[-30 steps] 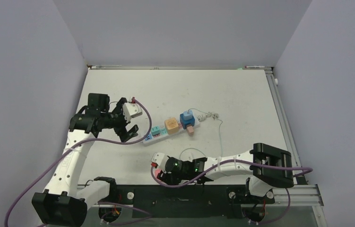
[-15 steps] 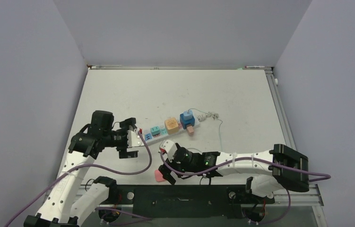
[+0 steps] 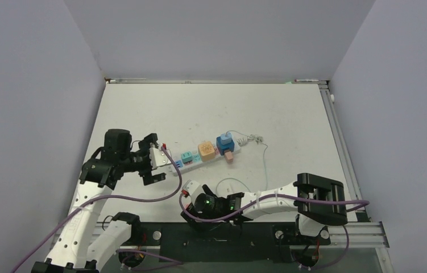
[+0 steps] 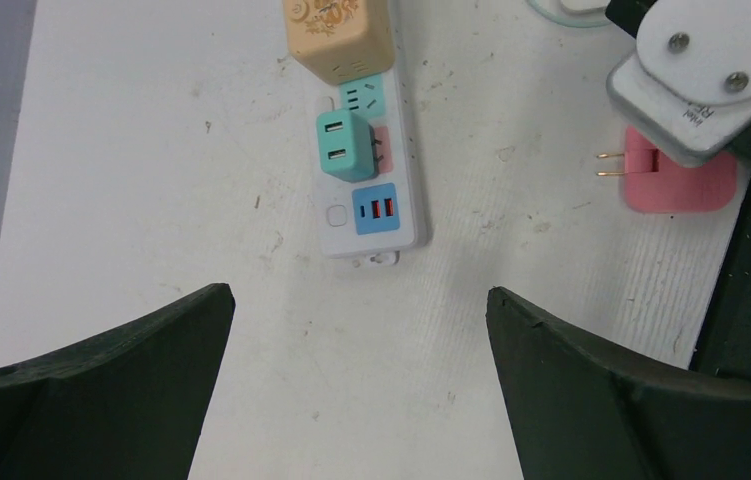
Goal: Insert the plug
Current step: Pick up the plug from the corner of the board, then insert the plug into the socket.
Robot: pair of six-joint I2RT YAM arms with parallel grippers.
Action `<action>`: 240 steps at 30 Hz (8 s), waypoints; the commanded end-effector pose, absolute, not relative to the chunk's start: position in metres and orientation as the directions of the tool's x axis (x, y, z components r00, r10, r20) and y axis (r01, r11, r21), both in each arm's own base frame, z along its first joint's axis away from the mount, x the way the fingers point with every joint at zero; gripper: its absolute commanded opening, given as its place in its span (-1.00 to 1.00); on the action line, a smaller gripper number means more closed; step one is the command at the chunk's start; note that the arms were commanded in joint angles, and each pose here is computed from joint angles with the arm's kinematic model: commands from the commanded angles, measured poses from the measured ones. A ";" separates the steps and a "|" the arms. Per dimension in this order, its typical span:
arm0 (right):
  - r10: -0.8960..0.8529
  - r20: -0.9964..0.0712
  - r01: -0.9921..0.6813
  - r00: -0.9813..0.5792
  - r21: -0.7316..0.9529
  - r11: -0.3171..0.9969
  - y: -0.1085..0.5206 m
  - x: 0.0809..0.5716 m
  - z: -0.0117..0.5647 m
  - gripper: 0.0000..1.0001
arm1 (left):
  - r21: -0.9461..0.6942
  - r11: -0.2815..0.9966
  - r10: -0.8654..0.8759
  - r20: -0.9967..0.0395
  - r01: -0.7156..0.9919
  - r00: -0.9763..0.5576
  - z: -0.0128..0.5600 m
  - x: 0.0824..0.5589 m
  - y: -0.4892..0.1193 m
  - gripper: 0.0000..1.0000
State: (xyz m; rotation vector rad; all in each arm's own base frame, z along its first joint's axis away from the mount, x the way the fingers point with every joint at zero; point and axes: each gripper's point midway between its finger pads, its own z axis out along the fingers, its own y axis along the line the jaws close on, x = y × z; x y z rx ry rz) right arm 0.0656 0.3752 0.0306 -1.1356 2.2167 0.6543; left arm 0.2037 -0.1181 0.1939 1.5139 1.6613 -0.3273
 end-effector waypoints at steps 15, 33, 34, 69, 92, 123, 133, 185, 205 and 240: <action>-0.587 -0.696 -0.773 -0.414 -0.071 0.630 0.347 0.122 0.036 0.79 | 0.365 0.308 0.612 -0.783 0.878 0.111 0.242 0.217 -0.128 0.92; -0.622 -0.705 -0.882 -0.341 0.012 0.470 0.364 0.128 0.045 0.79 | 0.341 0.284 0.625 -0.775 0.896 0.096 0.228 0.218 -0.129 0.92; -0.625 -0.701 -0.879 -0.345 0.007 0.477 0.365 0.131 0.043 0.79 | 0.341 0.284 0.625 -0.775 0.896 0.097 0.227 0.217 -0.129 0.92; -0.635 -0.694 -0.845 -0.340 -0.071 0.530 0.367 0.155 0.034 -0.38 | 0.389 0.270 0.639 -0.757 0.881 0.138 0.225 0.209 -0.124 0.93; -0.440 -0.818 -0.822 -0.369 0.067 0.566 0.375 0.146 0.081 -0.90 | 0.502 0.185 0.666 -0.696 0.845 0.268 0.223 0.200 -0.120 0.92; -0.168 -0.849 -0.853 -0.501 0.518 -0.072 0.410 0.090 0.250 -0.89 | 0.787 -0.452 0.324 -0.293 0.420 0.899 0.226 0.116 -0.153 0.46; -0.194 -0.843 -0.845 -0.502 0.526 -0.097 0.418 0.093 0.250 -0.89 | 0.789 -0.470 0.268 -0.299 0.395 0.916 0.236 0.110 -0.159 -0.13; -0.174 -0.950 -0.960 -0.260 0.234 0.155 0.406 0.130 0.269 0.79 | 0.356 -0.101 0.415 -0.834 0.929 0.365 0.260 0.125 -0.187 -1.00; -0.326 -0.936 -0.984 -0.134 0.086 0.156 0.416 0.105 0.254 -0.89 | 0.339 -0.134 0.406 -0.839 0.931 0.363 0.272 0.115 -0.194 -0.19; -0.259 -0.870 -0.788 -0.419 0.206 0.580 0.326 0.161 0.163 -0.89 | 0.250 0.329 0.475 -0.877 0.911 0.069 0.244 0.218 -0.192 0.92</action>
